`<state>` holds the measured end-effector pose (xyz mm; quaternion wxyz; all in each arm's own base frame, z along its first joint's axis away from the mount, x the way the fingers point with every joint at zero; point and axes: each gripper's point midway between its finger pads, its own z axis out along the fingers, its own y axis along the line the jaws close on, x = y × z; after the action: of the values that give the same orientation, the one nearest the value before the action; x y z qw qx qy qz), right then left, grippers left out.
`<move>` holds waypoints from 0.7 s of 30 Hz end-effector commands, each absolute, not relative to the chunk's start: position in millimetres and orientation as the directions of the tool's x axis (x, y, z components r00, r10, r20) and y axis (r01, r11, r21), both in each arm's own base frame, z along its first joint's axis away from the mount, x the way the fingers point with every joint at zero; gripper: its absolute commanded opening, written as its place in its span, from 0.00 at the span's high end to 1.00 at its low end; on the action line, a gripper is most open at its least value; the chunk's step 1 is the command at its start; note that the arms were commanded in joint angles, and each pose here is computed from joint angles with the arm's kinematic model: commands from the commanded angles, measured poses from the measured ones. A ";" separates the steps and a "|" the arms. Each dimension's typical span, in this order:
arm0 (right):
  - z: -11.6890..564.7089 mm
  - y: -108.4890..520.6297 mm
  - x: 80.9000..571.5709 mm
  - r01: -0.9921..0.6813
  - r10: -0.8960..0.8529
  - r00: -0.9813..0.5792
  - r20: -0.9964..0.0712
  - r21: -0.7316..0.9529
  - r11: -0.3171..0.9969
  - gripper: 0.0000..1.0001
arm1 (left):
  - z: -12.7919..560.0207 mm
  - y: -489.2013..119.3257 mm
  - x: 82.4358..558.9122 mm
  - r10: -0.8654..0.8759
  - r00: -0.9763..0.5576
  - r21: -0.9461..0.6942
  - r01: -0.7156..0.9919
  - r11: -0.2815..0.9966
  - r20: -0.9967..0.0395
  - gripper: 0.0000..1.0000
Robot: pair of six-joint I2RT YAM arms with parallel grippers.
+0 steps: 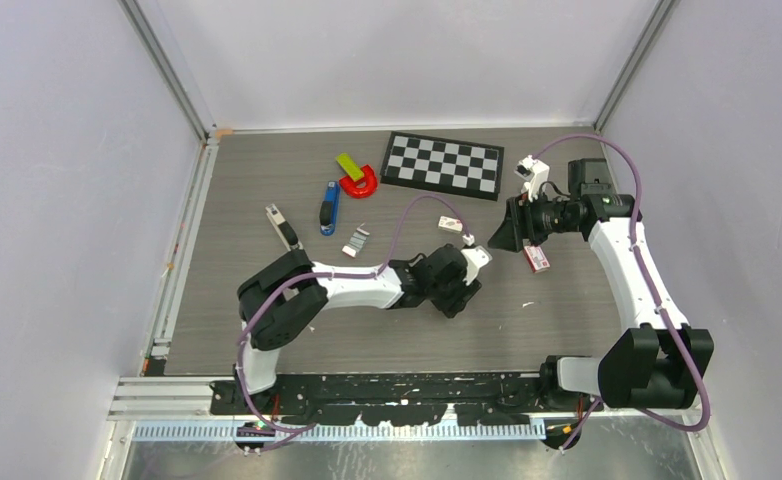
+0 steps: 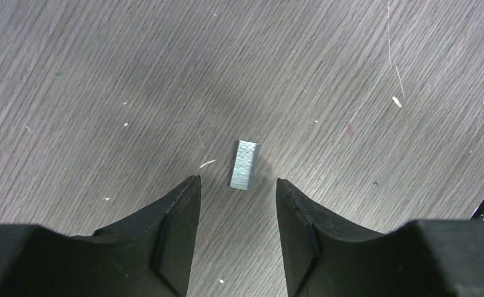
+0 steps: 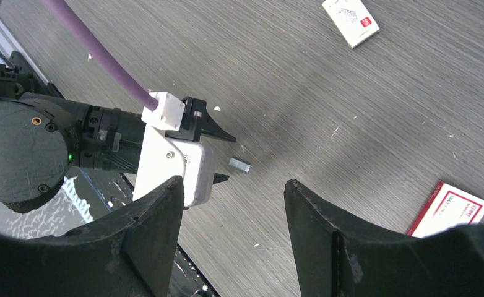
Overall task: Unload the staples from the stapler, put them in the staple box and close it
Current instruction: Pick up the staple from the center of the board.
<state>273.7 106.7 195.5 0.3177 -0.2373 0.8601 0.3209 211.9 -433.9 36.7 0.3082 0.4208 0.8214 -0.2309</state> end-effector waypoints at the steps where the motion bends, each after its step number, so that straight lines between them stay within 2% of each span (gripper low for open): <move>1: 209.1 108.5 277.8 -0.636 -0.202 -0.659 -0.725 0.392 0.665 0.35 | 49.0 -448.3 209.8 0.543 -0.424 -0.117 0.853 0.509 -0.725 0.51; 6: 208.9 108.3 277.7 -0.636 -0.202 -0.659 -0.724 0.394 0.664 0.35 | 41.9 -446.4 210.5 0.564 -0.417 -0.074 0.844 0.531 -0.713 0.56; 13: 209.0 108.5 277.4 -0.635 -0.200 -0.663 -0.722 0.400 0.661 0.35 | 37.2 -446.4 213.8 0.583 -0.412 -0.042 0.839 0.543 -0.700 0.57; 21: 208.6 108.9 277.4 -0.636 -0.200 -0.664 -0.721 0.403 0.658 0.35 | 35.4 -443.9 211.3 0.598 -0.411 -0.028 0.838 0.544 -0.689 0.65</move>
<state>271.1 107.5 193.3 0.3078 -0.2348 0.8617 0.3281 207.1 -439.2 27.7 0.3081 0.4330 0.8237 -0.1977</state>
